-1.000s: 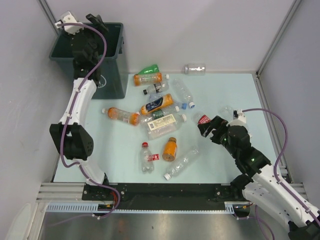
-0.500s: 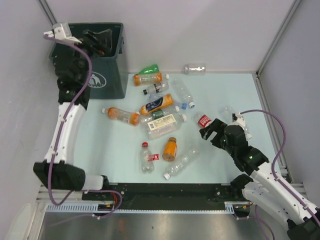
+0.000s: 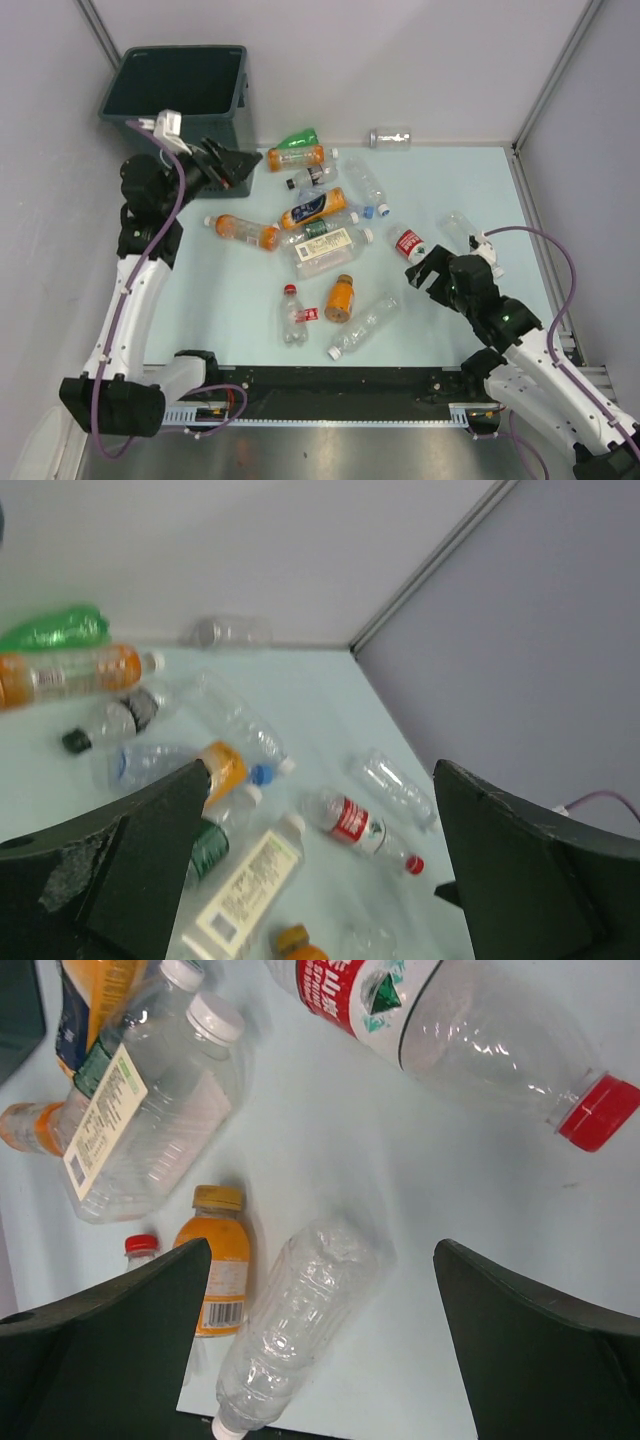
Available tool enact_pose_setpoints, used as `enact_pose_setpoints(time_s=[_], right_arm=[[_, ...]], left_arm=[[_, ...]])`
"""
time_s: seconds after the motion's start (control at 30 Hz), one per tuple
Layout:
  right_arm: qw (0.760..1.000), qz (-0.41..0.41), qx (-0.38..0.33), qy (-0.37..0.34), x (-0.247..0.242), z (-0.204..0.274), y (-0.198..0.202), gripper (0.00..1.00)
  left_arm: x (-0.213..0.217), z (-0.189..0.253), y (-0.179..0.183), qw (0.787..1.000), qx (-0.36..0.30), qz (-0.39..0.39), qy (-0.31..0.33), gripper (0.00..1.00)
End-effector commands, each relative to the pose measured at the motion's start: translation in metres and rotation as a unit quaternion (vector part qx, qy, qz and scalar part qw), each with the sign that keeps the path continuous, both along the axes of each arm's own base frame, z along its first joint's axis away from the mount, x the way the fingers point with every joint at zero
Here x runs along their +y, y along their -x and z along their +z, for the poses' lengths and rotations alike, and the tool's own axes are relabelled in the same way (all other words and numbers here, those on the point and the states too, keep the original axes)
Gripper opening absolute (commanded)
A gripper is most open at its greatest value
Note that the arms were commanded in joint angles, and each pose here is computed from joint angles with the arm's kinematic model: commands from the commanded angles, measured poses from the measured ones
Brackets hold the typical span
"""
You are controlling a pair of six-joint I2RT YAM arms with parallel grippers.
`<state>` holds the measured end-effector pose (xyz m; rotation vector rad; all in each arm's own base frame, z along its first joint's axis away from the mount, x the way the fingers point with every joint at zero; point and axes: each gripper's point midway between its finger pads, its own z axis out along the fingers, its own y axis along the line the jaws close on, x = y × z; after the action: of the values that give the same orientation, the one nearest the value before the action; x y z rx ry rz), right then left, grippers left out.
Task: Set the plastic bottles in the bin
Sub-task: Pick up the plastic bottle at the center of the board.
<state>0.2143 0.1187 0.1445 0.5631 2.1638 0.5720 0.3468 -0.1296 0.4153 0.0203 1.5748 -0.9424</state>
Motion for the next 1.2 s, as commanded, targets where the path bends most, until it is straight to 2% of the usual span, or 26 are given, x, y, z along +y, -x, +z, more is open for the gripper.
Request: enact_pose_setpoints(time_s=[0.0,0.17,0.2,0.33,0.57,0.73,0.87,1.17], right_arm=[[1.0,0.004,0.013,-0.004,0.003,0.003,0.003,0.98],[0.998,-0.026,0.049,-0.004,0.008,-0.017,0.005,0.97],[0.998,-0.027,0.058,0.002,0.01,-0.024,0.006,0.97],[0.997,-0.02,0.068,0.011,0.028,-0.036,0.011,0.97],[0.994,-0.026,0.103,0.003,0.056,-0.06,0.01,0.98],[0.991,-0.051,0.126,-0.007,0.063,-0.072,0.012,0.97],[0.99,-0.062,0.124,-0.016,0.07,-0.076,0.009,0.97],[0.986,-0.074,0.149,-0.014,0.079,-0.097,0.009,0.9]], left_arm=[[0.001,-0.029,0.034,1.0,0.027,-0.006,-0.008,1.0],[0.003,-0.077,0.061,0.996,0.081,-0.007,-0.027,1.0],[0.005,-0.077,0.07,0.997,0.068,-0.006,-0.037,1.0],[0.01,-0.112,0.088,0.994,0.091,0.001,-0.065,1.0],[0.005,-0.17,0.099,0.987,0.144,-0.02,-0.063,1.0],[-0.003,-0.192,0.103,0.979,0.19,-0.052,-0.056,1.0],[0.0,-0.209,0.099,0.975,0.213,-0.039,-0.052,1.0],[0.015,-0.212,0.098,0.972,0.214,-0.003,-0.091,1.0]])
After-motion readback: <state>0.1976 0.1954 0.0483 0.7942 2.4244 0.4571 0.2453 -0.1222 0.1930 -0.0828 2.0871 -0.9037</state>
